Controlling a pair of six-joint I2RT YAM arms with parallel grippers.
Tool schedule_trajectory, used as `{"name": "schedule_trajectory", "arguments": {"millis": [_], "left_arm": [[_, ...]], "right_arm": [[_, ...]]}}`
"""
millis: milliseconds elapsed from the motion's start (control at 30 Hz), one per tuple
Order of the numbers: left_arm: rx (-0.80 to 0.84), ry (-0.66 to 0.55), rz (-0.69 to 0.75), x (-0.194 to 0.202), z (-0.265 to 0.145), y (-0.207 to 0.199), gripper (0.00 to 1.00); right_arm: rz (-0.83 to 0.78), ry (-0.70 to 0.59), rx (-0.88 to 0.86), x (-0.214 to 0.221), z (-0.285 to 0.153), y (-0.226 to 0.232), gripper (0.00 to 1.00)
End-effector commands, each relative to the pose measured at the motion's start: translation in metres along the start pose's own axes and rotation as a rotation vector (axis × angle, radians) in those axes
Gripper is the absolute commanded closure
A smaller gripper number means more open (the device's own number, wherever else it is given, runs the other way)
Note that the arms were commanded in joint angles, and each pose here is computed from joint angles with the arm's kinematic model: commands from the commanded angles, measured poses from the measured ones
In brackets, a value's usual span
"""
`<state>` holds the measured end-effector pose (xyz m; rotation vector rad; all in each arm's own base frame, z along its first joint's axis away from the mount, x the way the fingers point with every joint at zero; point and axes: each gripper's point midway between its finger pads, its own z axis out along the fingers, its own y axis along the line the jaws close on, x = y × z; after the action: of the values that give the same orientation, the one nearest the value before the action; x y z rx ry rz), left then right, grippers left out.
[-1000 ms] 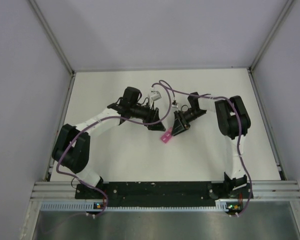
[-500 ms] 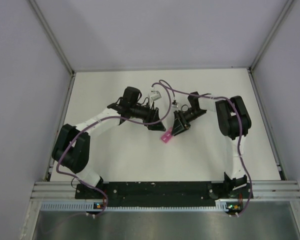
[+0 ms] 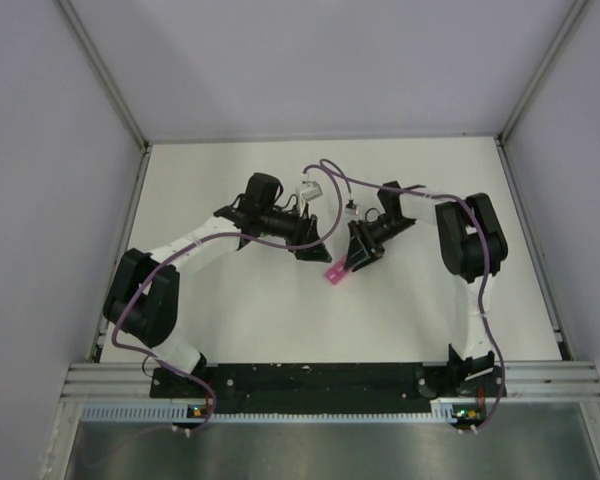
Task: Sort the pills into containers
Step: Place the pill container at the center of the board.
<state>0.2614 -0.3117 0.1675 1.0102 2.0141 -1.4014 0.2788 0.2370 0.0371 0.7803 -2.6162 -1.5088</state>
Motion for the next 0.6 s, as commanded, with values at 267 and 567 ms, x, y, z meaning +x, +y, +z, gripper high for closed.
{"name": "schedule_trajectory", "arguments": {"millis": [267,567], "left_arm": [[0.034,-0.051,0.067,-0.018,-0.008,-0.015,0.27],[0.039,-0.053,0.069,-0.020,-0.008,-0.017,0.27]], "right_arm": [[0.000,0.051,0.281,0.011,-0.016,-0.044,0.35],[0.014,0.072,0.402,0.009,-0.030,-0.054,0.32]]}}
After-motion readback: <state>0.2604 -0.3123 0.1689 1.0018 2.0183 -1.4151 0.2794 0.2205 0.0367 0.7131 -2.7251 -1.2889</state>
